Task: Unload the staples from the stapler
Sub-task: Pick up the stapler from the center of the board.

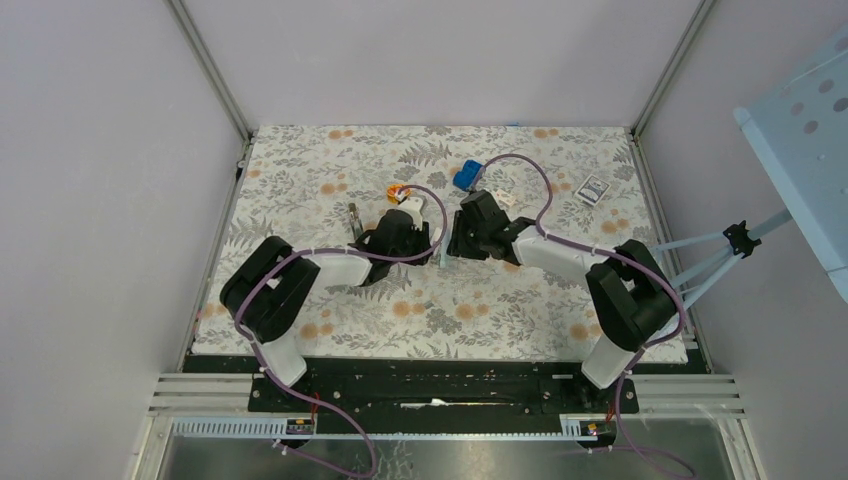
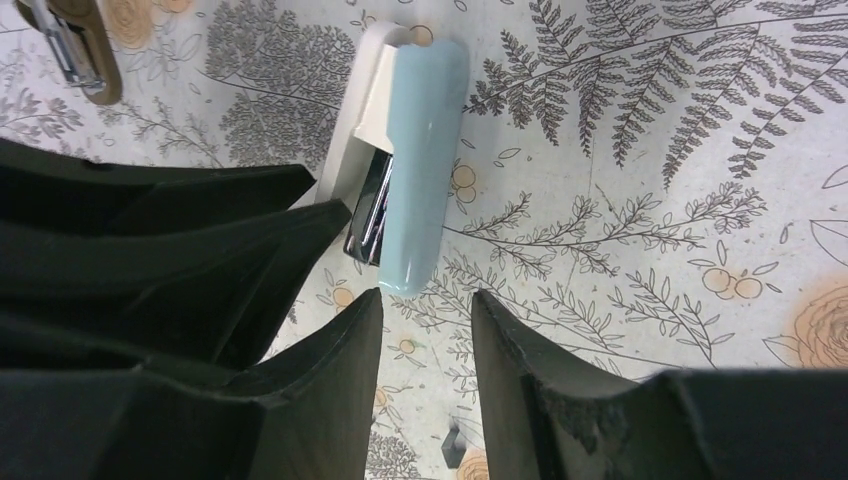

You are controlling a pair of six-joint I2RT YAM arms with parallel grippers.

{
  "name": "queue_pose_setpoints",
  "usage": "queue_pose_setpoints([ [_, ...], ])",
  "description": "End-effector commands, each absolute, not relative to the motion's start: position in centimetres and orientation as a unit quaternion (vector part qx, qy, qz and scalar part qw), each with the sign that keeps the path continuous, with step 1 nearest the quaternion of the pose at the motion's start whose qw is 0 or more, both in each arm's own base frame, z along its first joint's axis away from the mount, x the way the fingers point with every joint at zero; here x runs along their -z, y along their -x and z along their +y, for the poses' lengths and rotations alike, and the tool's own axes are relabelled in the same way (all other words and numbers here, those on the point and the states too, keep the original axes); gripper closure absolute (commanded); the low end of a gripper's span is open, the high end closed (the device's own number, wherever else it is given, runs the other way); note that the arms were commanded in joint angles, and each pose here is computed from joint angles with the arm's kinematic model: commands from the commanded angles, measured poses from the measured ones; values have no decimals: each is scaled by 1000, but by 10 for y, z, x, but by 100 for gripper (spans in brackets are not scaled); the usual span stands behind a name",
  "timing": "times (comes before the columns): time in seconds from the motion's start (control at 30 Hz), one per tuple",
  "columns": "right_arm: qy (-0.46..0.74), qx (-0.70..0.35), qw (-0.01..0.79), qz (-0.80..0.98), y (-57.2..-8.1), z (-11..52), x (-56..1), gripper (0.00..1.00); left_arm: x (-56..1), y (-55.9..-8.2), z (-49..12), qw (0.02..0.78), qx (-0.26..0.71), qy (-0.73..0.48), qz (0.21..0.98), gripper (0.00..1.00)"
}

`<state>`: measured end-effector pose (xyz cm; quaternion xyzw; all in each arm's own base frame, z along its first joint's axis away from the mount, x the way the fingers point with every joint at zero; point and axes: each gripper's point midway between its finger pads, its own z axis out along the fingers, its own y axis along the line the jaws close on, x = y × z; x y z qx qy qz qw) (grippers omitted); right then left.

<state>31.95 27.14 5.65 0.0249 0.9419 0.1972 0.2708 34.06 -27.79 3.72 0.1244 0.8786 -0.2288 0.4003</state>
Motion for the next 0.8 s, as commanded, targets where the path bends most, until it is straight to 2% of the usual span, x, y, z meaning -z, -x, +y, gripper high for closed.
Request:
queue_pose_setpoints([
  [0.0, -20, -202, 297, 933, -320, 264, -80, 54, -39, -352, -275, 407, 206, -113, 883, 69],
  [0.2, -21, -204, 308, 929, -317, 259, -88, 54, -30, -345, -272, 394, 216, -95, 888, 84],
  [0.37, -26, -232, 309, 922, -314, 262, -93, 53, -31, -338, -266, 378, 286, -49, 879, 100],
  [0.5, -40, -289, 306, 906, -314, 277, -101, 42, -44, -331, -259, 379, 361, -7, 852, 100],
  [0.6, -53, -341, 295, 891, -317, 293, -109, 31, -50, -327, -255, 383, 378, 4, 843, 100],
  [0.77, -64, -407, 261, 873, -331, 328, -120, 24, -48, -324, -255, 380, 380, 4, 843, 100],
])
